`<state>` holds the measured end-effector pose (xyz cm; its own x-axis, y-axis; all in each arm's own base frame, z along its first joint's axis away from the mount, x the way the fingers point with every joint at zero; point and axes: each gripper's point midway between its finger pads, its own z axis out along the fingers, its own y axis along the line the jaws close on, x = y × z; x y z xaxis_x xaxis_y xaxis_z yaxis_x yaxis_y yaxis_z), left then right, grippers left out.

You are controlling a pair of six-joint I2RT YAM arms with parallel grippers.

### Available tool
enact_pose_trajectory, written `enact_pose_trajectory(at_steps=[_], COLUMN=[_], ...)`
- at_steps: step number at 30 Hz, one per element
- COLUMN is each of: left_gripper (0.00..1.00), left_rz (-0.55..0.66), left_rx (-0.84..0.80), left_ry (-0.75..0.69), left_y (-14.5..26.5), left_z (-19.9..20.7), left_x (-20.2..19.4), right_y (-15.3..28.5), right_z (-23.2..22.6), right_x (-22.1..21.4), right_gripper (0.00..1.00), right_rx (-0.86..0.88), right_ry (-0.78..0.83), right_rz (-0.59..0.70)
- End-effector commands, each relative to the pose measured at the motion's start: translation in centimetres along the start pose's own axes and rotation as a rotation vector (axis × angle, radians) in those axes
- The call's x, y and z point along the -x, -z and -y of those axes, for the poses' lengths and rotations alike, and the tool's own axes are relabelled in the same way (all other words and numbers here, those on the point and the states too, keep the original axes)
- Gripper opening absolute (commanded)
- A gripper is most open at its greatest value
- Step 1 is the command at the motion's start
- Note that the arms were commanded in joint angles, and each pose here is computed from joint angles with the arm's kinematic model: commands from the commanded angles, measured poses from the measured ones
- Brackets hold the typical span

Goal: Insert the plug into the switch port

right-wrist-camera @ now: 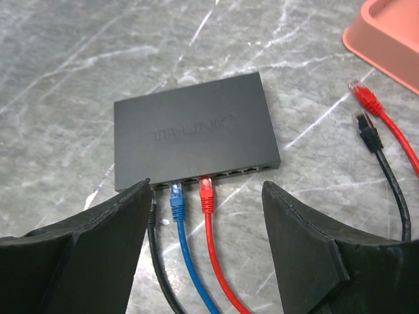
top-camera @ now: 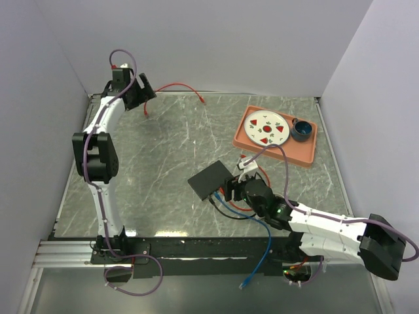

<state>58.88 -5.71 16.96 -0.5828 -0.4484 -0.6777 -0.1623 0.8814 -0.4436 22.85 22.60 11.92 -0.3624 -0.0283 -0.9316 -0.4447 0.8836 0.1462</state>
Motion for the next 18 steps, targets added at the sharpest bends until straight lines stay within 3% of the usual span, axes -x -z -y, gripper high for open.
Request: enact_pose_trajectory(at_steps=[1,12,18], left_gripper=[0.97,0.99,0.73], left_rz=[0.067,0.058,0.047], left_rx=[0.088,0.162,0.157], left_ry=[-0.018,-0.069,-0.071], left_y=[-1.6,-8.1,-9.7], left_z=[-1.6,-5.0,-5.4], left_x=[2.6,1.2,0.1], right_y=[-0.3,-0.3,-0.3], right_z=[-0.4,0.2,0.9], right_x=[1.8,1.0,-0.1], right_gripper=[0.76,0.77,0.77], right_rx=[-0.001,-0.019,-0.044], right_ry=[-0.027,-0.022,-0.027], right_rz=[0.024,-0.001,-0.018])
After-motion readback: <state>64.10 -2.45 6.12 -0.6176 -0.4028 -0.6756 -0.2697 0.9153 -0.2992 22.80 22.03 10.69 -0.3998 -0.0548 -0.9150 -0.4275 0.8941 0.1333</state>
